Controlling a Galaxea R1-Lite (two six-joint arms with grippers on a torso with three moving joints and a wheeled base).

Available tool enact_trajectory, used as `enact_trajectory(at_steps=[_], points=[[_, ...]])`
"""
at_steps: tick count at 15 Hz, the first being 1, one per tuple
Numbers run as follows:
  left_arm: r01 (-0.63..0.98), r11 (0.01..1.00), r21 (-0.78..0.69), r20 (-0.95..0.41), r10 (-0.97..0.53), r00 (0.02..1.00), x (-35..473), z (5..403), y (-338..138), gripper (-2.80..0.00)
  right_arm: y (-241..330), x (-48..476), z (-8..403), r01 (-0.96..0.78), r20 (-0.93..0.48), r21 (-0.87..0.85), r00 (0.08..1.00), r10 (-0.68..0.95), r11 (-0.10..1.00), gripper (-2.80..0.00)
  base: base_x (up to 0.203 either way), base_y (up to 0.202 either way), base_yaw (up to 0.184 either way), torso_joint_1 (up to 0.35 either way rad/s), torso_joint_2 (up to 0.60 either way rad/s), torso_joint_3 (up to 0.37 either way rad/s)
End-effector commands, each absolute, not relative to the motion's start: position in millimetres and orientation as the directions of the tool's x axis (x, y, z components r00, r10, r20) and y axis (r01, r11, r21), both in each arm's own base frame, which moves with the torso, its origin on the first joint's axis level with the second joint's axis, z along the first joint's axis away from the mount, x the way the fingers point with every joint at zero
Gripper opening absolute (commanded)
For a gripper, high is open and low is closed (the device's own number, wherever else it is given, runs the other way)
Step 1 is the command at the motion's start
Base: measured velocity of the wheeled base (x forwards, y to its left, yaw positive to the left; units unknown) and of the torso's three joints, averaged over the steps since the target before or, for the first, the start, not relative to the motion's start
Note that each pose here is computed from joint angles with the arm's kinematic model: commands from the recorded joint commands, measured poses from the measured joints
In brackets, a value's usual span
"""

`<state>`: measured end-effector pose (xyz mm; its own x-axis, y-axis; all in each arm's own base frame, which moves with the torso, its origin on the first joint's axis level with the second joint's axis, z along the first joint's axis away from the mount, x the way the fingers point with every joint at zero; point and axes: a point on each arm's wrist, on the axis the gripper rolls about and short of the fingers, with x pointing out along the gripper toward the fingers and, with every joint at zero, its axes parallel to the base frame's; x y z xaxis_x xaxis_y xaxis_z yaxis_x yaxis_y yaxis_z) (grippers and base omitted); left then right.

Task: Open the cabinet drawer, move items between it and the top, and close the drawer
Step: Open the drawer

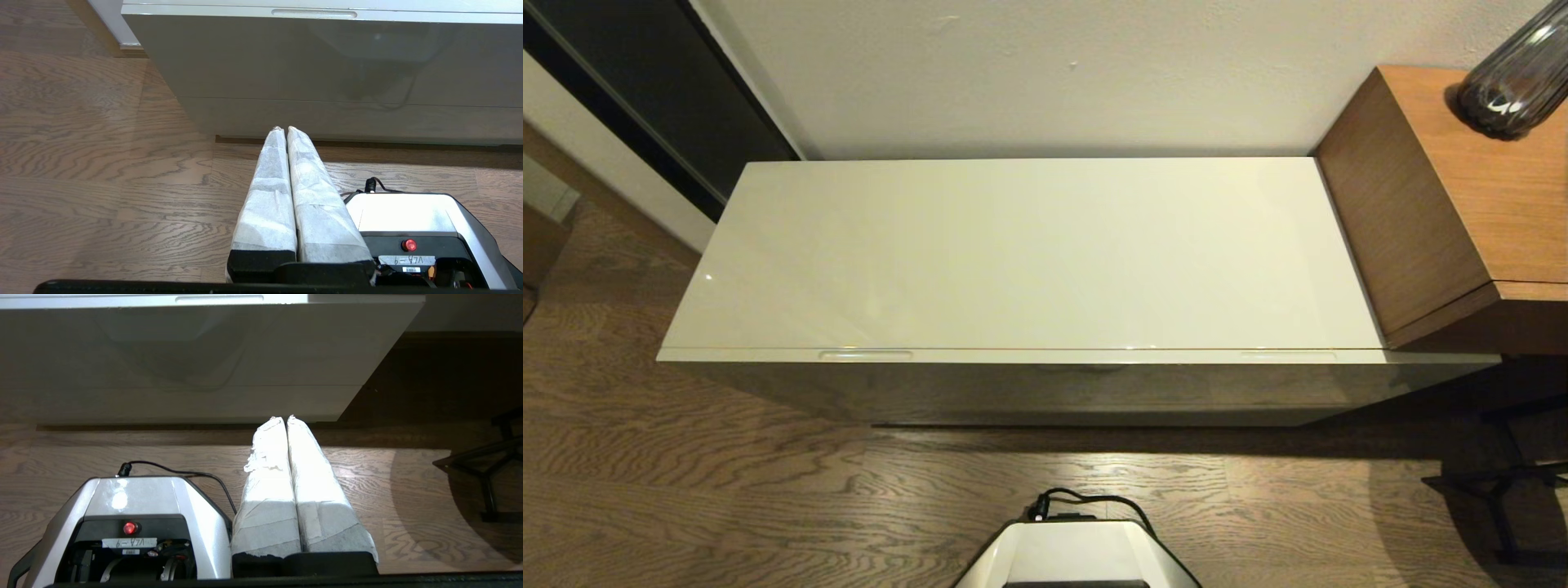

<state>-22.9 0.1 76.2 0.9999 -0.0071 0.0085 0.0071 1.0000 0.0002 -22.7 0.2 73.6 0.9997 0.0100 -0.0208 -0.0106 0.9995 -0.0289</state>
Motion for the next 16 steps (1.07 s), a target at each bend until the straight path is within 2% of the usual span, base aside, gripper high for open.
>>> enact_trajectory(at_steps=[1,16], points=[[0.006,1.0,0.0,0.008,-0.006,1.0,-22.8,76.3,0.1,-2.8,0.2,-22.6,73.5,-0.011,-0.023,-0.03,1.0,0.011,0.999,-2.8,0.0,0.0,0.0,0.0,0.0,0.0],[0.006,1.0,0.0,0.008,-0.006,1.0,-22.8,76.3,0.1,-2.8,0.2,-22.6,73.5,-0.011,-0.023,-0.029,1.0,0.011,1.0,-2.8,0.0,0.0,0.0,0.0,0.0,0.0]])
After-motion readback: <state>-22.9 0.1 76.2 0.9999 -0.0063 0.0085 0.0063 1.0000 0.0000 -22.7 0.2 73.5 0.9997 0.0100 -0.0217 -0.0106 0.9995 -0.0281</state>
